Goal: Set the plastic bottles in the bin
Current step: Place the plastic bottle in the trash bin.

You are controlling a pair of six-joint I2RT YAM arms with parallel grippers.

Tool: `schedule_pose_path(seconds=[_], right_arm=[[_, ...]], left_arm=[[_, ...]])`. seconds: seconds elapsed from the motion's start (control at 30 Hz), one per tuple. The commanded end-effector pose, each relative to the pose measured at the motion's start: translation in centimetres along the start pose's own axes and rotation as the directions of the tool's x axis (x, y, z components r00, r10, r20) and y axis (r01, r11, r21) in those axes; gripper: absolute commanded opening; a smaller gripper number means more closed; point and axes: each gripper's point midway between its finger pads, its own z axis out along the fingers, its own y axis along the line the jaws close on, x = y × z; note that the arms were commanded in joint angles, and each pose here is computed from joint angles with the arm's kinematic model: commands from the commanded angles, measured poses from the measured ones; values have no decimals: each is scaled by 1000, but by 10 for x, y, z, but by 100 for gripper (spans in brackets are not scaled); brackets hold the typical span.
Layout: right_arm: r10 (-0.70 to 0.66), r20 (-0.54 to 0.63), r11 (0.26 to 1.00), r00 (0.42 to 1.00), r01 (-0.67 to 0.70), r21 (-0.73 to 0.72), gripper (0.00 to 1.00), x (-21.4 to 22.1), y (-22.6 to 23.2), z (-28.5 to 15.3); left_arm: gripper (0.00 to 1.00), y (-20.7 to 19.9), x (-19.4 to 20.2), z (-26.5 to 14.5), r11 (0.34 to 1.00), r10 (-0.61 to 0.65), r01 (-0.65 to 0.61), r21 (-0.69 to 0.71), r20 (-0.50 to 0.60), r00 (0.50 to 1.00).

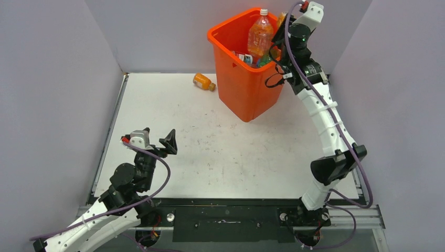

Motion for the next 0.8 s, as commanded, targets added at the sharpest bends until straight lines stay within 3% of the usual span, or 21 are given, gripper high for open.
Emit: schedule_pose_path(seconds=[0.0, 0.03, 0.1, 0.17, 0.2, 0.4, 0.57, 0.7, 0.77], right_arm=[[86, -23, 989, 996, -88, -121, 6, -4, 28, 20], [93, -35, 987, 995, -97, -132, 21, 0, 30, 23], [105, -56, 984, 993, -112, -140, 65, 7, 33, 24], [132, -65, 979, 989, -140, -148, 90, 10, 34, 21], [142, -64, 975, 988, -151, -161, 95, 7, 35, 18], [203, -85, 929, 976, -219, -298, 100, -15, 46, -21], [314, -59, 816, 947, -301, -494, 100, -41, 45, -95], [341, -71, 708, 937, -306, -637, 100, -22, 37, -166], [319, -100, 690, 943, -303, -658, 100, 7, 30, -187]], left_arm=[[96, 2, -14, 0, 999, -40, 40, -11, 29, 999], [96, 1, -15, 0, 999, -41, 41, -9, 30, 999], [96, 1, -13, 0, 999, -36, 36, -8, 25, 999], [96, 0, -12, 1, 999, -32, 32, -10, 20, 999], [96, 1, -11, 1, 1000, -27, 28, -15, 18, 999], [96, 5, -7, 5, 998, -20, 20, -57, 4, 1000], [96, 14, 1, 11, 987, -46, 43, -154, -15, 999], [96, 7, 11, 29, 964, -190, 176, -197, -54, 980], [96, -3, 25, 48, 945, -295, 272, -183, -115, 948]])
